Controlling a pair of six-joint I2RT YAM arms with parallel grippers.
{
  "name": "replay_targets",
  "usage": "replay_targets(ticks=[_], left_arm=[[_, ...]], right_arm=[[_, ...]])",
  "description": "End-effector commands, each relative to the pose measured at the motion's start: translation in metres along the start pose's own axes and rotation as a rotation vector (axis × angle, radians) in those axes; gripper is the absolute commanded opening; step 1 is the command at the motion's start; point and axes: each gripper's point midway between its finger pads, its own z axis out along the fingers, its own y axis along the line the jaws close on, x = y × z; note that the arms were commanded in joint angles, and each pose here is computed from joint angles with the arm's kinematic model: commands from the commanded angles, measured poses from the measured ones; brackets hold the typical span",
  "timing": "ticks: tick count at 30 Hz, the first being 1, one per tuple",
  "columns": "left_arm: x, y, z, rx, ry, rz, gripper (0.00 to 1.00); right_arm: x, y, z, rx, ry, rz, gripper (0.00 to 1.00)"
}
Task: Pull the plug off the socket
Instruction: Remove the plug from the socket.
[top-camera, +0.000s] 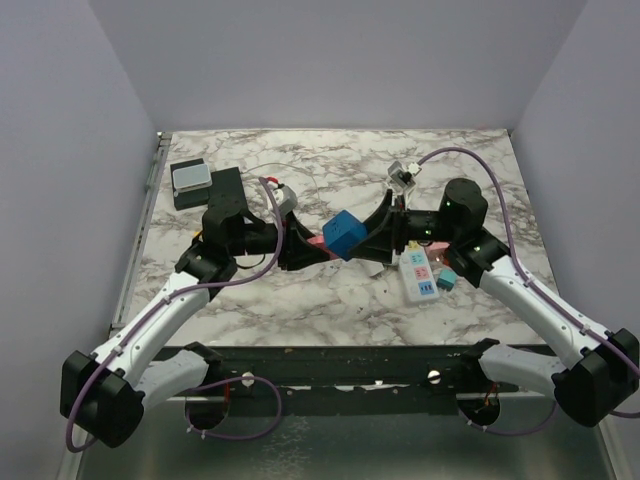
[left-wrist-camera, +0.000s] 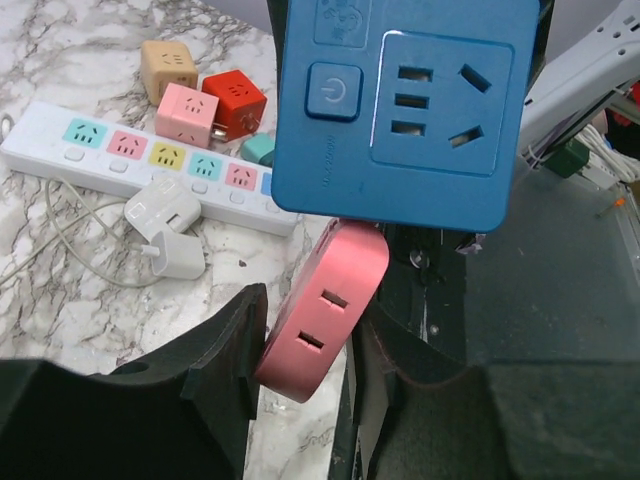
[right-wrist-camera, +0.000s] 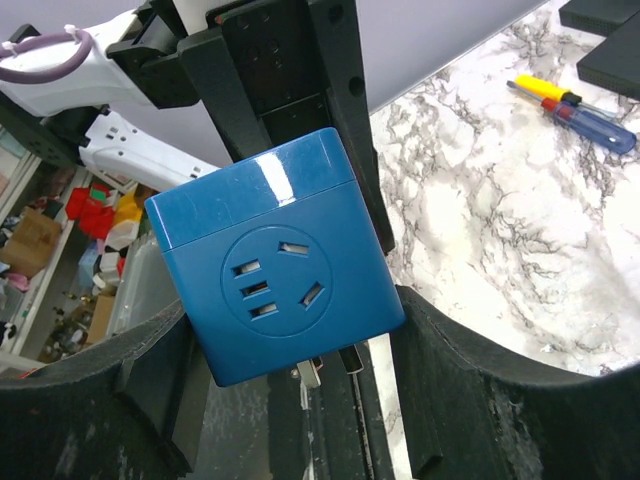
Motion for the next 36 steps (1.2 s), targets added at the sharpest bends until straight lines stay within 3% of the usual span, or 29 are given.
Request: replay_targets(ticks=[1, 4, 6, 13, 15, 20, 24, 29, 36], left_arm=[[-0.007, -0.016, 0.004, 0.081, -0.003, 0.027, 0.32], [-0.006, -0.017, 0.004, 0.085, 0.000, 0.024, 0.22], [-0.005, -0.018, 0.004, 0.090, 0.003, 0.019, 0.22], [-0.004, -0.013, 0.007, 0.078, 0.008, -0.001, 0.52], [-0.005, -0.009, 0.008, 0.057, 0.001, -0.001, 0.53], [-0.003, -0.005, 0.009, 0.049, 0.004, -0.012, 0.33], [0.000, -0.005, 0.010, 0.050, 0.008, -0.022, 0.24], [0.003, -0.003, 0.010, 0.046, 0.014, -0.032, 0.00], [0.003, 0.002, 0.010, 0.015, 0.007, -0.040, 0.00]], right_arm=[[-0.006, -0.004, 0.004, 0.021, -0.012, -0.023, 0.01], [-0.004, -0.008, 0.004, 0.031, -0.007, -0.023, 0.01], [-0.003, -0.011, 0.004, 0.049, -0.005, -0.022, 0.01], [0.002, -0.014, 0.004, 0.049, 0.013, -0.018, 0.01], [0.004, -0.013, 0.005, 0.034, 0.020, -0.023, 0.01], [0.005, -0.012, 0.005, 0.029, 0.024, -0.024, 0.01], [0.001, -0.012, 0.003, 0.047, 0.004, -0.029, 0.01], [-0.006, -0.011, 0.001, 0.071, -0.028, -0.047, 0.01], [-0.024, -0.017, -0.006, 0.171, -0.108, -0.074, 0.01]])
